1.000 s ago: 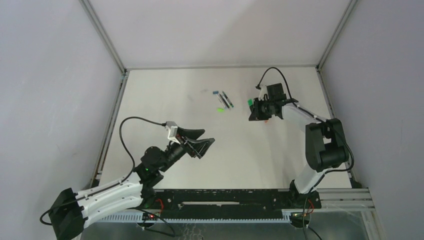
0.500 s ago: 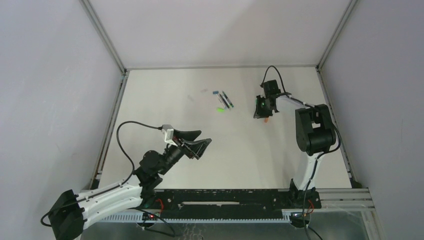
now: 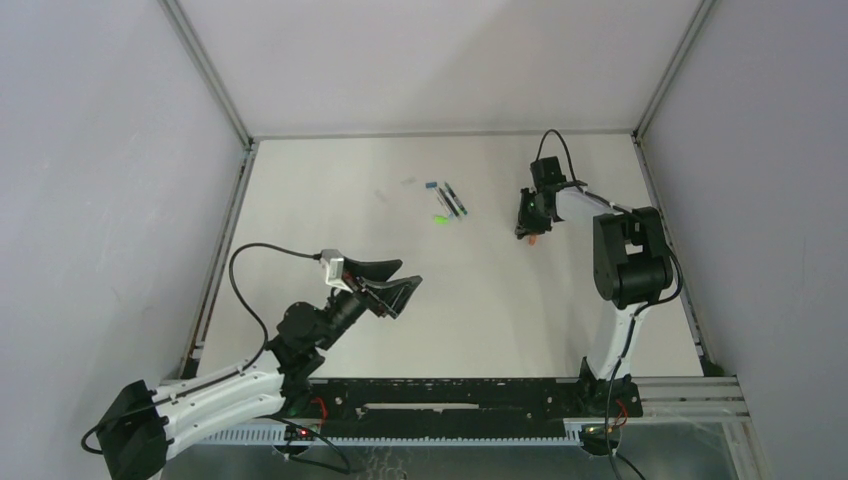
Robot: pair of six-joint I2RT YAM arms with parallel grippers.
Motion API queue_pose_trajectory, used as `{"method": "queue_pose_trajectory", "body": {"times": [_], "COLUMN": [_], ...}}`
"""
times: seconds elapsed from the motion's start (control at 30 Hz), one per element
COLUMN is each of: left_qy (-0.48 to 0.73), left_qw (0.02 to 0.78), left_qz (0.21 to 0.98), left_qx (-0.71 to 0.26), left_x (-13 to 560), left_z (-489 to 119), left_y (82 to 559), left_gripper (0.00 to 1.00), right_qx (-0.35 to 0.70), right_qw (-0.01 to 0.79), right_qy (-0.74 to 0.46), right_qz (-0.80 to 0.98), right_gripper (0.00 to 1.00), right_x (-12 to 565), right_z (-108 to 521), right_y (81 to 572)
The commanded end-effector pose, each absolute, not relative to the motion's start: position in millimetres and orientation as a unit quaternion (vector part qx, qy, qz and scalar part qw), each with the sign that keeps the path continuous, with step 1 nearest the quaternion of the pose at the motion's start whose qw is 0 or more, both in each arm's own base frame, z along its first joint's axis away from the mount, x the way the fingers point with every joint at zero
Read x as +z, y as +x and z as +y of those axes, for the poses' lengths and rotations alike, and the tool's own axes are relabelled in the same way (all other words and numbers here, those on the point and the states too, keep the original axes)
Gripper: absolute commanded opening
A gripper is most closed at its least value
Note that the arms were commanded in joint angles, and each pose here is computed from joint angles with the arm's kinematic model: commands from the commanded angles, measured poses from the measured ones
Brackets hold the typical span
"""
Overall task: Insert the pens into the pen caps
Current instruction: Place the pen at the center of the board.
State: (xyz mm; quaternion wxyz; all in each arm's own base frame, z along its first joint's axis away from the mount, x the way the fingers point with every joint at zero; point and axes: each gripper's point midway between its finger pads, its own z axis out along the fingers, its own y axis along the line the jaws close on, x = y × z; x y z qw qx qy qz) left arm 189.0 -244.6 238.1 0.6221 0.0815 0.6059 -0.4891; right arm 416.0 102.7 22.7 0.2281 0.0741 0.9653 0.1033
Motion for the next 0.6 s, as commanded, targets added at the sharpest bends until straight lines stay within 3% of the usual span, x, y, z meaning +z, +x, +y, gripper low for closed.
{"method": "queue_pose_trajectory", "body": {"times": [0.0,0.1,0.57], "left_qy": [0.066,0.065,0.06], "left_qw": [0.63,0.63,0.623], "left_qz": [0.592,0.592,0.596], "left_qx": [-0.498,-0.499,-0.504], "left_x": [245.8,245.5,246.0], "left_z": [-239.3,-238.9,-241.4], "left_y": [189.1,188.9,189.4], "left_gripper": [0.8,0.8,0.79], "right_qx": [0.113,0.117,0.147], "right_qw": [0.234,0.241,0.313], "right_qy": [0.086,0.085,0.039], "right_qz": [0.962,0.96,0.938], "right_gripper": [0.33,0.37,0.38], "right_x": [34.9,41.8,114.0], "right_z": [103.2,104.0,107.5], "right_y": [422.3,423.0,422.4]}}
